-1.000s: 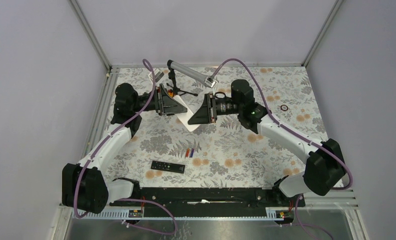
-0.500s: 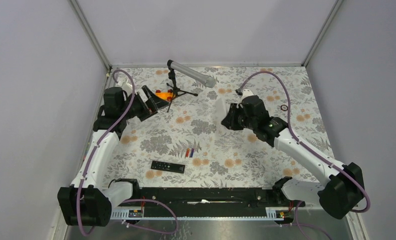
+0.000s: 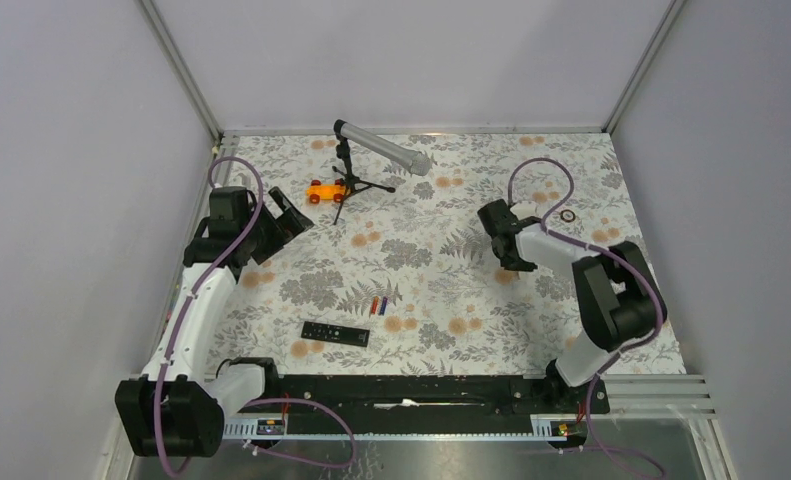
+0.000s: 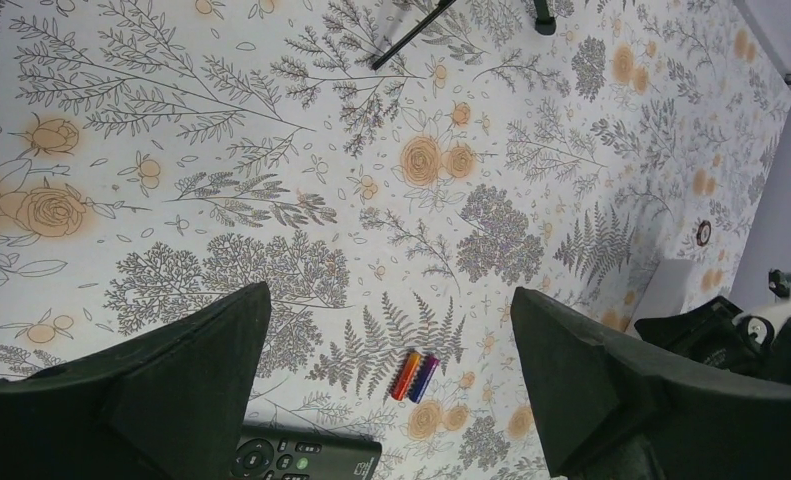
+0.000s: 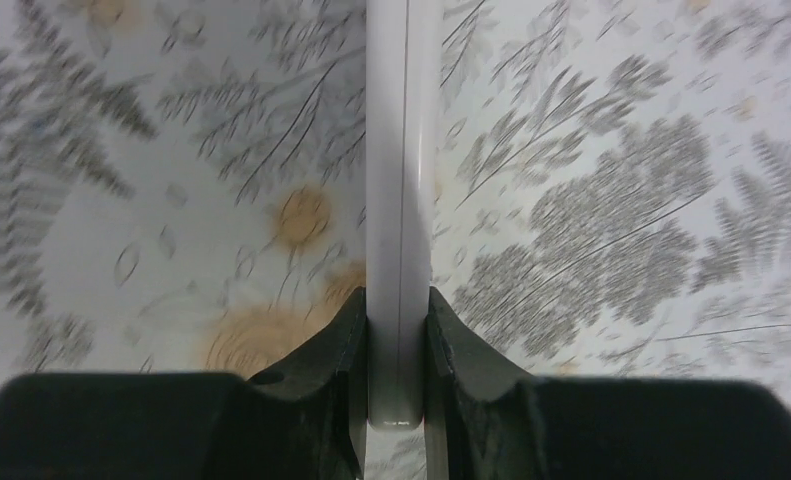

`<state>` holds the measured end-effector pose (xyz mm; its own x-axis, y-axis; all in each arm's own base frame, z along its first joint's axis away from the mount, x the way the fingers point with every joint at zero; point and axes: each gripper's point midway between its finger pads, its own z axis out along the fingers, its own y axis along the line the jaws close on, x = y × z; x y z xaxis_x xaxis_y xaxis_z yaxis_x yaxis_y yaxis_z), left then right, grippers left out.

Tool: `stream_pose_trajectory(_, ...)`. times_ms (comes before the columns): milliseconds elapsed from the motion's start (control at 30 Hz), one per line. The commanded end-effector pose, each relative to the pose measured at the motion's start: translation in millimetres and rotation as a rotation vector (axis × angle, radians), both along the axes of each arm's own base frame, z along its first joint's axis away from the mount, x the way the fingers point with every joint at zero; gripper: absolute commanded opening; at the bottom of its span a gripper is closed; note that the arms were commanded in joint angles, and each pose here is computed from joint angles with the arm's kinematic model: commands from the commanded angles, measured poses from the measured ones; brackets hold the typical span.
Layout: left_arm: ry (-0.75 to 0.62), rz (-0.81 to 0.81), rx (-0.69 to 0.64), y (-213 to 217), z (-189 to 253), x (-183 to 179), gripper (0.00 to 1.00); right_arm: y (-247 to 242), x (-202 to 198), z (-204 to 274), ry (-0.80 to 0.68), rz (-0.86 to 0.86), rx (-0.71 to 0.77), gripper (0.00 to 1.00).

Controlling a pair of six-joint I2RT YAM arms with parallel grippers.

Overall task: Load the batteries into the remote control
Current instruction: Place the remote control at the center of the board.

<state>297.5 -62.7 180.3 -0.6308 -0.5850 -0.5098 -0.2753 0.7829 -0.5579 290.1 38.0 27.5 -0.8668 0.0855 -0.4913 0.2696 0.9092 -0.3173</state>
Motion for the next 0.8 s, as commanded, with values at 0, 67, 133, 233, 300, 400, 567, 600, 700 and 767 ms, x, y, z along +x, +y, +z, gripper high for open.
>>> stream_pose_trajectory(0, -0.055, 0.030, 0.038, 9.3, 13.0, 4.1, 0.99, -25.5, 13.1, -4.1, 0.046, -0.026, -0.207, 0.00)
stream_pose_trajectory(67, -0.060, 0.031, 0.037, 9.3, 14.4, 3.8, 0.99, -21.9, 20.0, -6.9, 0.057, -0.019, -0.206, 0.00)
stream_pose_trajectory(133, -0.062, 0.028, 0.035, 8.7, 15.6, 3.3, 0.99, -14.6, 22.7, -9.7, 0.074, -0.005, -0.171, 0.02)
stream_pose_trajectory(233, -0.062, 0.030, 0.037, 9.1, 16.8, 2.5, 0.99, -0.7, 25.4, -9.4, 0.079, 0.023, -0.091, 0.49)
stream_pose_trajectory(300, -0.062, 0.049, 0.044, 14.1, 17.8, 2.7, 0.99, 12.5, 26.1, -2.8, 0.068, 0.052, -0.008, 0.72)
stream_pose_trajectory(400, -0.056, 0.077, 0.060, 21.9, 19.3, 1.6, 0.99, 35.2, 27.3, 18.8, 0.029, 0.126, 0.130, 0.82)
stream_pose_trajectory(567, -0.064, 0.126, 0.110, 35.4, 28.6, -1.2, 0.99, 114.6, 9.2, 62.8, -0.060, 0.428, 0.512, 0.83)
stream_pose_trajectory(600, -0.066, 0.137, 0.121, 38.3, 30.4, -2.2, 0.99, 137.8, 0.4, 68.9, -0.081, 0.517, 0.590, 0.82)
stream_pose_trajectory(700, -0.080, 0.172, 0.139, 45.6, 37.0, -3.4, 0.99, 202.5, -49.1, 78.6, -0.103, 0.832, 0.694, 0.83)
stream_pose_trajectory(767, -0.088, 0.190, 0.139, 47.9, 40.2, -4.2, 0.99, 242.5, -81.9, 86.1, -0.127, 1.014, 0.740, 0.84)
